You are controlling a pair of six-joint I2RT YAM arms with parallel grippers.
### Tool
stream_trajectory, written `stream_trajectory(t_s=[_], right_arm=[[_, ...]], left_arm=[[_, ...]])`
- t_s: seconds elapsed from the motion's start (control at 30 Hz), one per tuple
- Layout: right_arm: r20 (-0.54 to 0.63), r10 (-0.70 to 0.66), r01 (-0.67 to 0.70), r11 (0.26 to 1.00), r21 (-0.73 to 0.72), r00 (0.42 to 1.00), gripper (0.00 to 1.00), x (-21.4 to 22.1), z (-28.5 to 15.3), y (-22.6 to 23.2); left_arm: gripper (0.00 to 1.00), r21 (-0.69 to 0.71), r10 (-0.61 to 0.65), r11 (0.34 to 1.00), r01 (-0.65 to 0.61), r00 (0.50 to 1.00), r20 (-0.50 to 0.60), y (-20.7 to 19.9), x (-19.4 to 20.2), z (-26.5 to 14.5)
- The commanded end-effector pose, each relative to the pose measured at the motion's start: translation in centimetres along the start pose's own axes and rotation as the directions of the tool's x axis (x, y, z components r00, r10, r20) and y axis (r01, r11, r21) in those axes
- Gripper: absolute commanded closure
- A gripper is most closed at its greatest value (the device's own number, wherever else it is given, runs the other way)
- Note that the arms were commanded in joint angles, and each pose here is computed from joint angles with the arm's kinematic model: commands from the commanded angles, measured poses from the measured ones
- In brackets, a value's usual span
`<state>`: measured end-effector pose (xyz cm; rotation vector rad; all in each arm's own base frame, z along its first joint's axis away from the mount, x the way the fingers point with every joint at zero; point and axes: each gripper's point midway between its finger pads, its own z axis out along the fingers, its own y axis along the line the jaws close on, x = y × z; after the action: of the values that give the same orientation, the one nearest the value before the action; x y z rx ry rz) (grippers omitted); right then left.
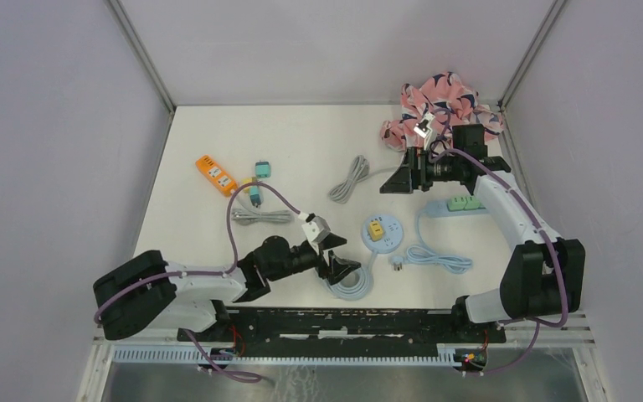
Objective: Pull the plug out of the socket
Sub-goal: Remove the plug from the socket.
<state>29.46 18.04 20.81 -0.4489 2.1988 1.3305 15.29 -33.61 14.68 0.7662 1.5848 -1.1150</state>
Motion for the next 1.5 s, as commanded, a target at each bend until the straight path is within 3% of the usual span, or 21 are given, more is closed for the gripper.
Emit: stream_trajectory(t_s=[0.0,0.17,0.5,0.97,1.2,1.47], right_arm=[[0.031,-0.142,0.141,0.989,0.037,0.989,0.0,-1.5,-1.1,0.5],[0.007,-0.204,0.203,0.977,0.068,0.979,0.0,-0.8,-1.1,-0.6],[0.001,-0.321,0.321,0.945,0.057,0.947,0.0,0.0,-1.1,-1.2],[-0.018,-0.49,0.49,0.872,0.002,0.872,0.0,1.7,-1.5,-1.0],[-0.032,-0.631,0.631,0.775,-0.019,0.775,0.0,2.9,-2.0,-0.8],[-0.071,-0.735,0.732,0.678,-0.069,0.674,0.0,5.2,-1.9,-1.0]], left_arm=[[0.13,-0.058,0.195,0.98,-0.188,0.966,0.172,1.0,-3.0,0.5],[0.01,-0.175,0.235,0.963,-0.207,0.959,0.157,3.5,-2.7,1.4],[0.01,-0.204,0.244,0.955,-0.213,0.96,0.137,4.8,-0.2,1.7],[0.0,-0.131,0.284,0.955,-0.266,0.948,0.146,3.8,0.8,1.9],[0.0,-0.096,0.374,0.926,-0.364,0.919,0.127,3.8,1.9,2.7],[0.08,-0.1,0.363,0.929,-0.356,0.93,0.056,4.7,3.3,4.6]])
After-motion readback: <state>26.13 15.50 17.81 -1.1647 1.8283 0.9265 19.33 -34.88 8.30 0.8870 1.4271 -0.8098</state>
